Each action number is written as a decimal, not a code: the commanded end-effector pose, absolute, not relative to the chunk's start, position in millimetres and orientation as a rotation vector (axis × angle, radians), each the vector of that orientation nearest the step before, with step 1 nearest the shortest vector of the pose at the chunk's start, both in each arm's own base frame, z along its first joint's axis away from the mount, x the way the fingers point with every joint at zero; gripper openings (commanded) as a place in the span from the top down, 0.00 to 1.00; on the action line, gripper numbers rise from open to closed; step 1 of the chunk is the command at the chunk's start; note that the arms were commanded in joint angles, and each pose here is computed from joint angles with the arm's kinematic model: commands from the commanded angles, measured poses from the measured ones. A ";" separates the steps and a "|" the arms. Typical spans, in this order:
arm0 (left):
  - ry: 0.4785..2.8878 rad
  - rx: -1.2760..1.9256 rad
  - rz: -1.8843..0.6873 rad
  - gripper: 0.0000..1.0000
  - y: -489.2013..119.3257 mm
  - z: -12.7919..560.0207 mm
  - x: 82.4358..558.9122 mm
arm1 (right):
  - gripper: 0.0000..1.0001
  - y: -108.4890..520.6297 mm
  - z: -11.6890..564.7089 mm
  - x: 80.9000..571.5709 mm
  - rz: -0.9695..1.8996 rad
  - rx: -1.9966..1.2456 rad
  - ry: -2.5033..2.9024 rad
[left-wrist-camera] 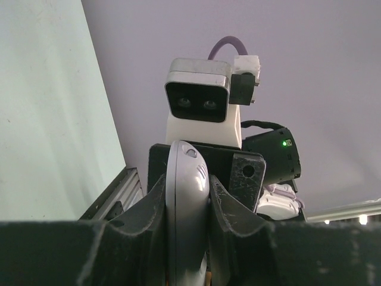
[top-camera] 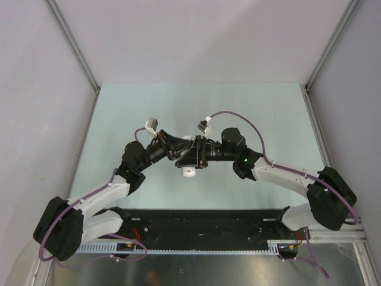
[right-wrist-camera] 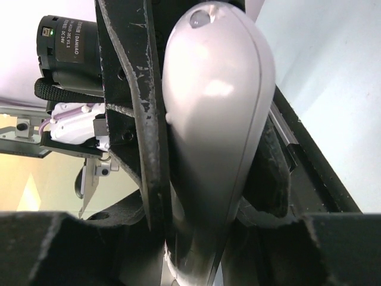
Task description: Load the batteries into the remote control
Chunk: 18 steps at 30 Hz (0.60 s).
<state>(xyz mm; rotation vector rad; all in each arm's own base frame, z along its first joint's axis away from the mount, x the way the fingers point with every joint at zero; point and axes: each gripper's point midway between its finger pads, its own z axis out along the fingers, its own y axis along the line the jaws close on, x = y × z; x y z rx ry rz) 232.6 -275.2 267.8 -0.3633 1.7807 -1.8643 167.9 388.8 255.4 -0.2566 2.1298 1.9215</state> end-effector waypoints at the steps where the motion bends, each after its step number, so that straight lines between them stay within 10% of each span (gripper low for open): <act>1: 1.655 -0.308 -1.918 1.00 -272.6 306.5 228.9 | 0.61 390.7 266.7 171.5 1.936 -0.272 2.060; 7: 1.637 -0.301 -1.925 1.00 -271.2 312.9 228.1 | 0.74 386.0 261.4 173.6 1.903 -0.275 2.085; 9: 1.634 -0.304 -1.924 1.00 -270.5 313.5 228.5 | 1.00 385.8 257.6 172.0 1.899 -0.276 2.106; 15: 1.645 -0.302 -1.916 1.00 -271.5 309.7 230.3 | 1.00 384.5 249.7 171.1 1.862 -0.284 2.134; 18: 1.662 -0.307 -1.906 1.00 -272.6 303.3 231.7 | 0.63 382.7 255.1 170.7 1.872 -0.292 2.117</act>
